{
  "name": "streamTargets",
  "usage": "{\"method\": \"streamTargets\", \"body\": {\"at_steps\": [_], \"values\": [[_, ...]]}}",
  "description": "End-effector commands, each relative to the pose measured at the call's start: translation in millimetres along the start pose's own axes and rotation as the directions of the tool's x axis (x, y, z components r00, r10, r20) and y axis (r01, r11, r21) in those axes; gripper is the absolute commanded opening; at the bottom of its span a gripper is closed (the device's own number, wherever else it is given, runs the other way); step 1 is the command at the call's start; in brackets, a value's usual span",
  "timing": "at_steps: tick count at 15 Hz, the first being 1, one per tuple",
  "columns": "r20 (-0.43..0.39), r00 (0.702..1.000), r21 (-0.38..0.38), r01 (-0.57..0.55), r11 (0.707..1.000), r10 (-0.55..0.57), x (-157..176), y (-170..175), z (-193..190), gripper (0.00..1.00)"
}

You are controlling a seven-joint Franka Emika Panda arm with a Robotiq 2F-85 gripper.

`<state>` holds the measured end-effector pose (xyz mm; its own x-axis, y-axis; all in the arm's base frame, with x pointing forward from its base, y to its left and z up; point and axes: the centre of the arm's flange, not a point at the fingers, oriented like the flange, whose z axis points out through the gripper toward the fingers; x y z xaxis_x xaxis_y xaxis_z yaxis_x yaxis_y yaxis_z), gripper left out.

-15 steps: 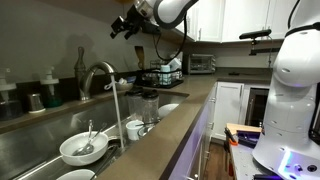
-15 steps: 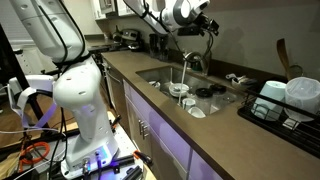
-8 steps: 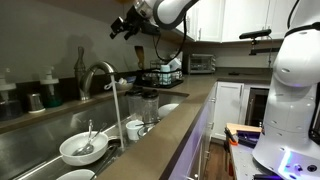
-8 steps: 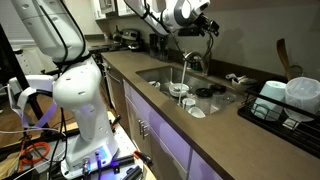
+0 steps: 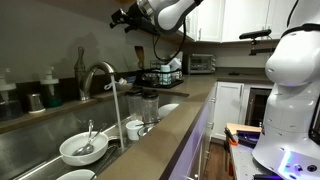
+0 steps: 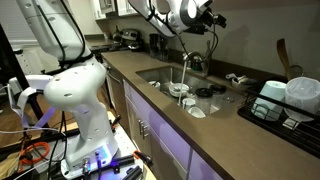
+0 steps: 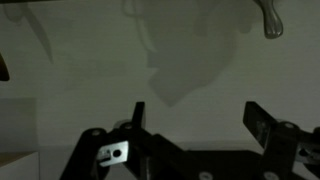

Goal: Close the tap

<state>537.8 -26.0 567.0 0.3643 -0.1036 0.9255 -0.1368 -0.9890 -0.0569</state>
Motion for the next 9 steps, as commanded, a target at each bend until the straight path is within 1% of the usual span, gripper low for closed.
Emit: {"method": "streamTargets", "body": {"at_steps": [1,5,6,7,9], "values": [[-0.069,0.997,0.01,-0.026,1.0,0.026,-5,-31,29,1.0],[-0.075,0.997,0.051,-0.003,0.999,0.006,-10,-59,32,1.0],[-0.074,0.997,0.063,-0.001,0.998,0.006,-12,-68,35,0.93],[-0.073,0.997,0.074,-0.001,0.997,0.006,-12,-74,34,0.76],[-0.075,0.997,0.091,-0.006,0.996,0.013,-15,-87,36,0.58]]}}
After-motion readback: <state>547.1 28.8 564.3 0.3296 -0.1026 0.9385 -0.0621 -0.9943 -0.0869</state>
